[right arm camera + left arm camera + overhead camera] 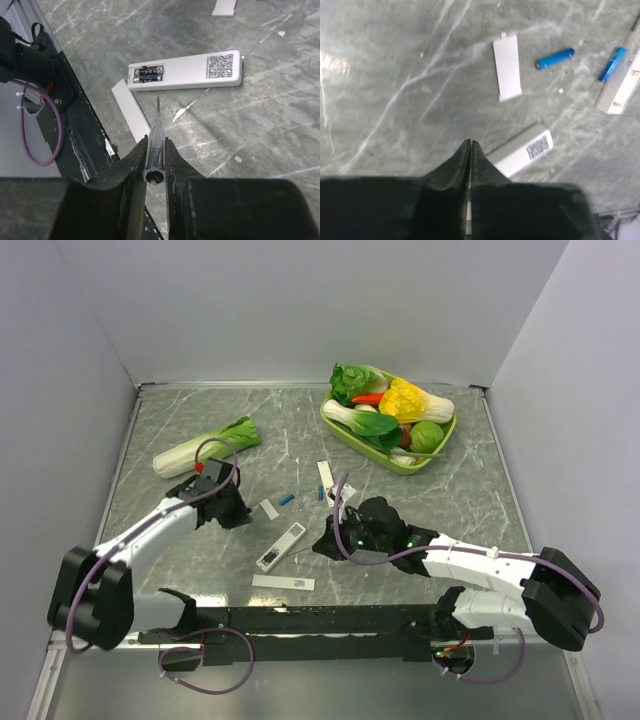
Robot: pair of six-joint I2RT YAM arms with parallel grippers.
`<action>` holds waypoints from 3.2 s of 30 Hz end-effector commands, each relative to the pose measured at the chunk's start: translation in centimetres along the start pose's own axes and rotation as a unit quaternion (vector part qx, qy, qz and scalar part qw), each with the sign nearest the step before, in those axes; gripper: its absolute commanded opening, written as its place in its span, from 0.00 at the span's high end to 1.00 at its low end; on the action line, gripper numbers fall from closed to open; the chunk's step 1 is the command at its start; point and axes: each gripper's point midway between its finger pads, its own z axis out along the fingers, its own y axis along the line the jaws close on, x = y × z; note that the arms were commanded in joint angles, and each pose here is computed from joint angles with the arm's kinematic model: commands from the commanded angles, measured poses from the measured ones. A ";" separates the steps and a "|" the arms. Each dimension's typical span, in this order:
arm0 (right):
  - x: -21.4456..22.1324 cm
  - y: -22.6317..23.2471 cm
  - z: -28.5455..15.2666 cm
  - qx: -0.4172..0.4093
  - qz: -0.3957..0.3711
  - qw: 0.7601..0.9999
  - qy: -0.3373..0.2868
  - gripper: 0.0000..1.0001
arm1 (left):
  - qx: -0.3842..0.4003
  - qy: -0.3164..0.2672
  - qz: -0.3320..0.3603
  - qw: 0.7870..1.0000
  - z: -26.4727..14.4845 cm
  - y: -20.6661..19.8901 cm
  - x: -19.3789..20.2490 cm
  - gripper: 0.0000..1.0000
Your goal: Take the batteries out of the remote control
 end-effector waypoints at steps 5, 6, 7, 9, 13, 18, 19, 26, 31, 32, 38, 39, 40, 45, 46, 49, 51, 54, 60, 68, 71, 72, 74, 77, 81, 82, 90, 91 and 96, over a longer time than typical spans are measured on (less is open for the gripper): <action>-3.0 0.7 -2.0 0.005 -0.012 0.998 -0.069 1.00 | -0.032 0.030 -0.109 0.993 -2.7 3.9 4.5 0.99; -3.0 0.7 -2.2 0.007 -0.014 0.997 -0.071 1.00 | -0.040 0.017 -0.118 0.992 -3.0 4.4 4.3 0.99; -3.2 0.8 -2.5 0.006 -0.016 0.997 -0.076 1.00 | -0.039 0.014 -0.127 0.991 -3.5 4.6 4.5 0.99; -3.2 0.7 -2.7 0.011 -0.020 0.997 -0.079 1.00 | -0.055 -0.003 -0.138 0.989 -3.3 5.8 4.5 0.99; -3.6 0.4 -3.2 0.018 -0.026 0.995 -0.090 1.00 | -0.082 0.028 -0.144 0.986 -2.5 6.8 6.3 0.99; -3.6 0.5 -3.3 0.016 -0.024 0.995 -0.096 1.00 | -0.078 0.091 -0.136 0.983 -0.8 6.4 9.0 0.99; -3.6 0.5 -3.3 0.015 -0.024 0.995 -0.096 1.00 | -0.082 0.093 -0.131 0.984 -0.7 6.5 9.1 0.99; -3.4 0.0 -3.4 0.025 -0.024 0.994 -0.100 1.00 | -0.056 0.130 -0.122 0.982 -0.1 5.3 10.8 0.99; -3.2 -0.2 -3.3 0.031 -0.023 0.995 -0.095 1.00 | -0.020 0.147 -0.122 0.981 0.1 3.5 11.7 0.99; -3.4 -0.2 -3.3 0.031 -0.024 0.994 -0.098 1.00 | -0.016 0.147 -0.122 0.981 0.1 3.2 11.7 0.99; -3.5 -0.4 -3.2 0.038 -0.028 0.995 -0.093 1.00 | 0.018 0.144 -0.128 0.981 0.3 1.0 11.4 0.99; -3.5 -0.5 -3.1 0.041 -0.028 0.995 -0.092 1.00 | 0.020 0.146 -0.129 0.981 0.5 0.8 11.5 0.99; -3.5 -0.6 -3.1 0.044 -0.028 0.994 -0.092 1.00 | 0.031 0.145 -0.128 0.981 0.7 0.1 11.5 0.99; -3.1 -0.9 -2.8 0.049 -0.028 0.995 -0.083 1.00 | 0.035 0.151 -0.115 0.981 1.9 -1.1 11.7 0.99; -2.9 -1.0 -2.8 0.050 -0.028 0.995 -0.081 1.00 | 0.039 0.150 -0.111 0.982 2.0 -1.7 11.6 0.99; -2.6 -1.3 -2.8 0.056 -0.032 0.995 -0.071 1.00 | 0.045 0.138 -0.100 0.984 2.4 -2.6 11.0 0.99; -2.2 -1.3 -2.7 0.053 -0.041 0.996 -0.061 1.00 | 0.038 0.125 -0.086 0.988 2.7 -2.5 10.5 0.99; -1.5 -0.5 -2.6 0.026 -0.071 0.996 -0.036 1.00 | 0.012 0.105 -0.063 0.992 2.6 -1.8 9.6 0.99; -1.2 -0.8 -2.1 0.026 -0.143 0.989 0.024 1.00 | -0.033 0.034 -0.033 0.998 2.4 0.2 7.2 0.99; -2.5 0.3 -1.6 0.000 -0.184 0.983 0.024 1.00 | -0.006 0.015 -0.017 1.000 3.0 -1.8 5.9 0.99; -2.1 0.5 -1.3 -0.009 -0.183 0.983 0.034 1.00 | 0.016 0.007 -0.011 1.000 3.0 -3.1 5.3 0.99; -1.8 0.7 -1.2 -0.013 -0.185 0.982 0.036 1.00 | 0.024 0.006 -0.009 1.000 3.0 -3.4 5.2 0.99; -1.6 0.4 -1.1 -0.004 -0.182 0.983 0.040 1.00 | 0.054 -0.001 -0.007 0.999 2.8 -4.8 4.7 0.99; -1.8 0.7 -1.2 -0.002 -0.185 0.982 0.035 1.00 | 0.088 0.002 0.001 0.996 2.7 -6.2 4.7 0.99; -2.2 0.9 -1.1 0.007 -0.170 0.985 0.031 1.00 | 0.114 0.020 0.010 0.993 2.6 -7.4 5.2 0.99; -2.4 1.2 -1.1 0.006 -0.170 0.985 0.030 1.00 | 0.111 0.022 0.011 0.993 2.6 -7.3 5.2 0.99; -3.1 1.4 -0.7 0.039 -0.153 0.987 0.033 1.00 | 0.059 0.004 0.018 0.998 1.8 -4.7 4.9 0.99; -3.3 1.4 -0.7 0.045 -0.151 0.987 0.032 1.00 | 0.053 0.002 0.019 0.998 1.7 -4.3 4.8 0.99; -4.0 2.0 -0.2 0.055 -0.123 0.991 0.023 1.00 | 0.057 0.025 0.032 0.998 1.4 -3.6 6.0 0.99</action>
